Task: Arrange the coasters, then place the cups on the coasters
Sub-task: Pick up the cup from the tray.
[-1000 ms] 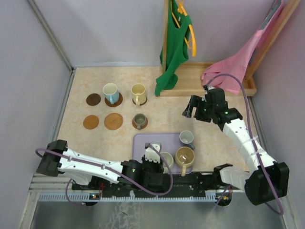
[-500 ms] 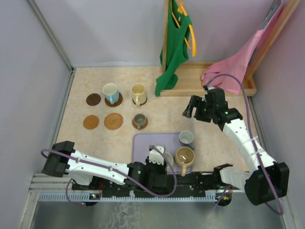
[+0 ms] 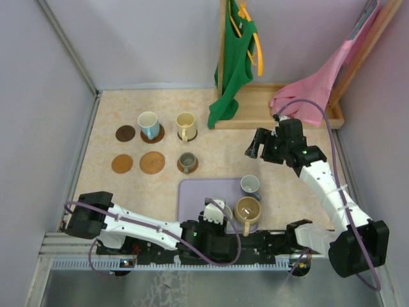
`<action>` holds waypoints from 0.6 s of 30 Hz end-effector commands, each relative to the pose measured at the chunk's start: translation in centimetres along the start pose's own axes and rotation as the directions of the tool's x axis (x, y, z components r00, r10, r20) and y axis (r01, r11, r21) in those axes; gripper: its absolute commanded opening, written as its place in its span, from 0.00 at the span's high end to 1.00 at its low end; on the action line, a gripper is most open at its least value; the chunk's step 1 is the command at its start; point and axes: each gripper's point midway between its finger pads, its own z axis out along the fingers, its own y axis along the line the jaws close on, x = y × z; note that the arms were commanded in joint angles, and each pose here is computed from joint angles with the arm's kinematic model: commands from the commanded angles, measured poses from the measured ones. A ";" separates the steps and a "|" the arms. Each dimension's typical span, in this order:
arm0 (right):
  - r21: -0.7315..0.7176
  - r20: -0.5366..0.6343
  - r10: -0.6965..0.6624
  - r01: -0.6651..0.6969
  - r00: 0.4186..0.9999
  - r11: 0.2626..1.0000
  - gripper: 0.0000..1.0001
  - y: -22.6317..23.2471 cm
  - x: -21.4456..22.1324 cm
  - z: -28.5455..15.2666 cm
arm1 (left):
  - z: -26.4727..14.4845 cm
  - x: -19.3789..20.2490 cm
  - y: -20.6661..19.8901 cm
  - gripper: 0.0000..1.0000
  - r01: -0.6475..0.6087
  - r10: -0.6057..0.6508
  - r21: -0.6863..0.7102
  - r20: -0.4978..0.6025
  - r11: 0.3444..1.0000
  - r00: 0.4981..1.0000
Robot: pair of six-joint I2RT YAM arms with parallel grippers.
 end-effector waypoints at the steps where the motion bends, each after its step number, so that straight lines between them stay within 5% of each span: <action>1: -0.012 0.050 -0.021 0.022 0.999 1.000 0.22 0.3 -1.0 -0.7 | 0.6 0.5 0.3 0.49 0.009 -0.009 -0.016 0.014 1.000 1.000; 18: -0.006 0.038 -0.018 0.018 0.999 1.000 0.22 0.0 -0.4 -0.6 | 2.6 0.0 2.0 0.52 -0.005 0.008 -0.061 0.050 0.998 0.999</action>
